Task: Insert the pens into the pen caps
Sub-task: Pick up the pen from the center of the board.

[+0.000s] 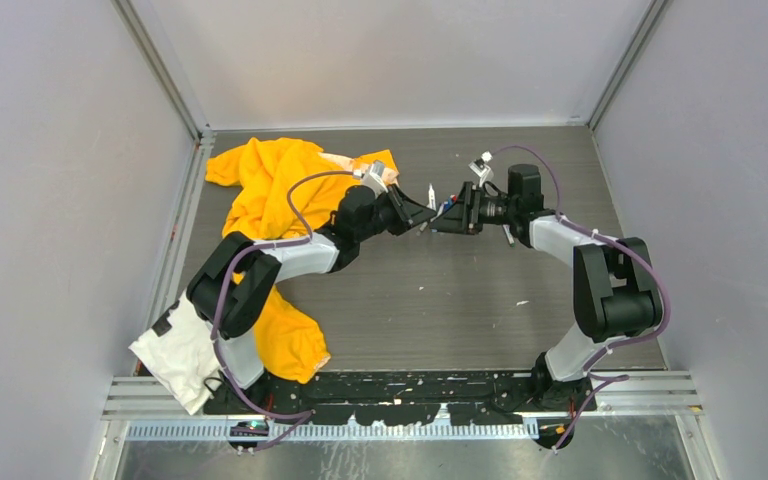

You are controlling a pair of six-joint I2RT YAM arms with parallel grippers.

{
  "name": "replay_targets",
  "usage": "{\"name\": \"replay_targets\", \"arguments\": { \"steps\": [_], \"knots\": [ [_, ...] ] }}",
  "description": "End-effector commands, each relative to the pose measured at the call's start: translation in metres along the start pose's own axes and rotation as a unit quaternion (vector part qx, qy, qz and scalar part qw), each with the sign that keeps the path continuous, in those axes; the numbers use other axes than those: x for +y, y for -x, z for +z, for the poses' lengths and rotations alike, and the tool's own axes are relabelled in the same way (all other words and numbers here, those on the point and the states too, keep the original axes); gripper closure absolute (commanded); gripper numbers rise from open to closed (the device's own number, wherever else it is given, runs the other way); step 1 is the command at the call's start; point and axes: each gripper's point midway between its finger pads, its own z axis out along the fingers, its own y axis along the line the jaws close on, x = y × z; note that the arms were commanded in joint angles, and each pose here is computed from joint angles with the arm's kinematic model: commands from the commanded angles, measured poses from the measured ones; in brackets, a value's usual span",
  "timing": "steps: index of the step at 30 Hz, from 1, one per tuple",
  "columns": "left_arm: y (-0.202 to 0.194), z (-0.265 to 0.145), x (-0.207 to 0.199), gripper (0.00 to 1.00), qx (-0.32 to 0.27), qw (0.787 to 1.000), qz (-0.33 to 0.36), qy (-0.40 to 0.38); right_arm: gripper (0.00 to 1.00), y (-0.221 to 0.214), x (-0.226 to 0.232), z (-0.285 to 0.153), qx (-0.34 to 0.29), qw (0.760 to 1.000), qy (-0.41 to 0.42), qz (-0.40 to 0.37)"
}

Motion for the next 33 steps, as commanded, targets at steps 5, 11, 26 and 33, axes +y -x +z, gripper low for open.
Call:
{"name": "replay_targets", "arguments": {
  "steps": [5, 11, 26, 33],
  "knots": [
    [0.015, -0.001, -0.034, 1.0, -0.028, 0.998, -0.008, -0.056, 0.5, 0.013, 0.017, 0.012, -0.012, 1.0, 0.004, -0.026],
    [0.015, 0.0, -0.04, 0.99, -0.028, 0.997, -0.009, -0.066, 0.76, 0.022, 0.014, 0.015, -0.029, 0.999, -0.009, -0.012],
    [0.041, -0.036, -0.051, 0.51, -0.074, 0.991, 0.072, -0.084, 0.99, 0.004, 0.025, 0.0, 0.034, 0.997, 0.034, -0.054],
    [0.062, -0.063, -0.06, 0.43, -0.082, 0.981, 0.077, -0.16, 0.99, -0.007, 0.035, -0.006, 0.065, 0.993, 0.06, -0.081]
  ]
}}
